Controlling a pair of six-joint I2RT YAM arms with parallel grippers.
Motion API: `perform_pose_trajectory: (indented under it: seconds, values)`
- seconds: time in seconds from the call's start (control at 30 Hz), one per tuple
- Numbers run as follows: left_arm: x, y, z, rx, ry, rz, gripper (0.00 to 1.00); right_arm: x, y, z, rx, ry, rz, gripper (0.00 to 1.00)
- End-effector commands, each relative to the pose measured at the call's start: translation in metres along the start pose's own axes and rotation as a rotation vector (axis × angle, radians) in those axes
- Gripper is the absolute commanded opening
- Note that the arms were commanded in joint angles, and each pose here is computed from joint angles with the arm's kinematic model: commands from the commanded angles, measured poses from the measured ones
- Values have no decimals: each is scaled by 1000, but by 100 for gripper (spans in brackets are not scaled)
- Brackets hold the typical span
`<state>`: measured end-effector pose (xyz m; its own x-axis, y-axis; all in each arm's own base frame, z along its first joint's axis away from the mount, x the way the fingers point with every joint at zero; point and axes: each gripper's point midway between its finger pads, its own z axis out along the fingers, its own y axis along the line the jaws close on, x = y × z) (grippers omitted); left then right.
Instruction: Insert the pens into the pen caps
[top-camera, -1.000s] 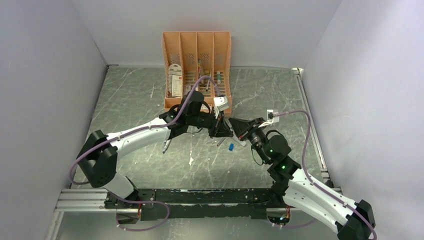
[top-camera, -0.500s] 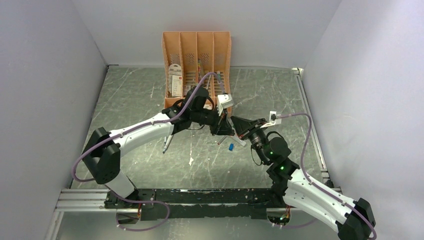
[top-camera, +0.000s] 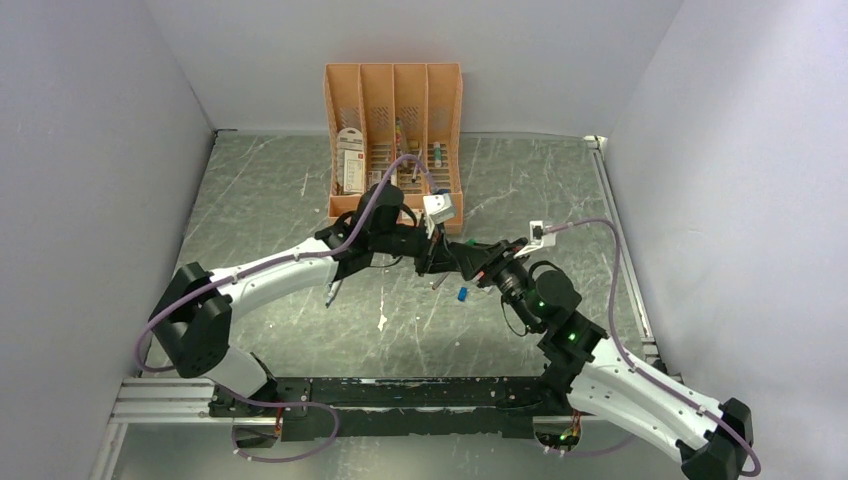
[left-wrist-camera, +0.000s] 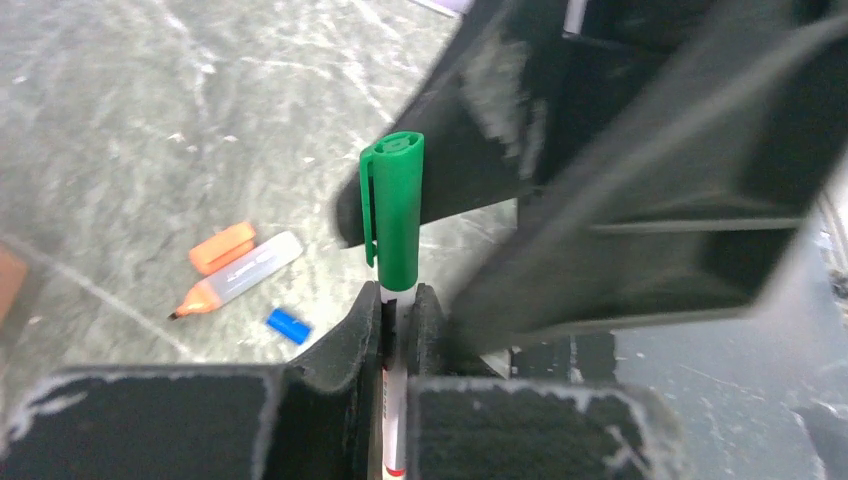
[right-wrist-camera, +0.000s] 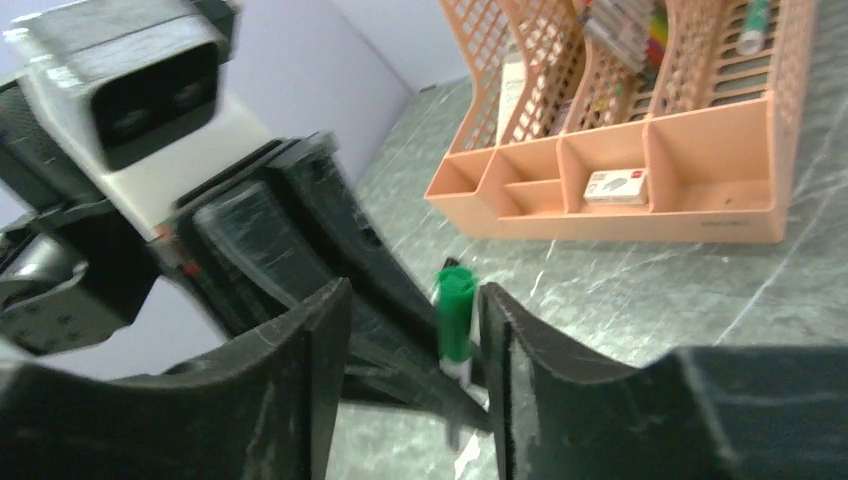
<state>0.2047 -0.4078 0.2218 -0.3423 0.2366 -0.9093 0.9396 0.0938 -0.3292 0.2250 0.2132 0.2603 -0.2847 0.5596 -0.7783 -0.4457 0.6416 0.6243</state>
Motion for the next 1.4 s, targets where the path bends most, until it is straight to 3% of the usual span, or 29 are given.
perform_pose_trajectory:
  seconds: [0.0, 0.23, 0.47, 0.6, 0.9, 1.2, 1.27, 1.37]
  values:
    - [-27, 18, -8, -106, -149, 110, 7, 14, 29, -11, -101, 124, 7, 56]
    - [24, 44, -19, -266, -78, 17, 7, -3, 15, -19, -30, 49, 25, 62]
    - [92, 111, -79, -818, 89, -202, 7, 6, -54, -40, 271, 13, 60, 58]
    - [129, 119, -112, -1003, 159, -303, 7, 22, -68, -42, 321, 58, 43, 57]
    - [194, 141, -150, -1221, 353, -439, 7, 61, -65, -25, 298, 205, 16, 55]
    - [219, 155, -182, -1392, 429, -466, 9, 86, -68, -22, 286, 276, 33, 55]
    - [219, 156, -181, -1381, 429, -468, 15, 88, -68, -21, 282, 278, 36, 55]
    - [220, 159, -180, -1385, 438, -469, 32, 90, -68, -21, 283, 285, 31, 54]
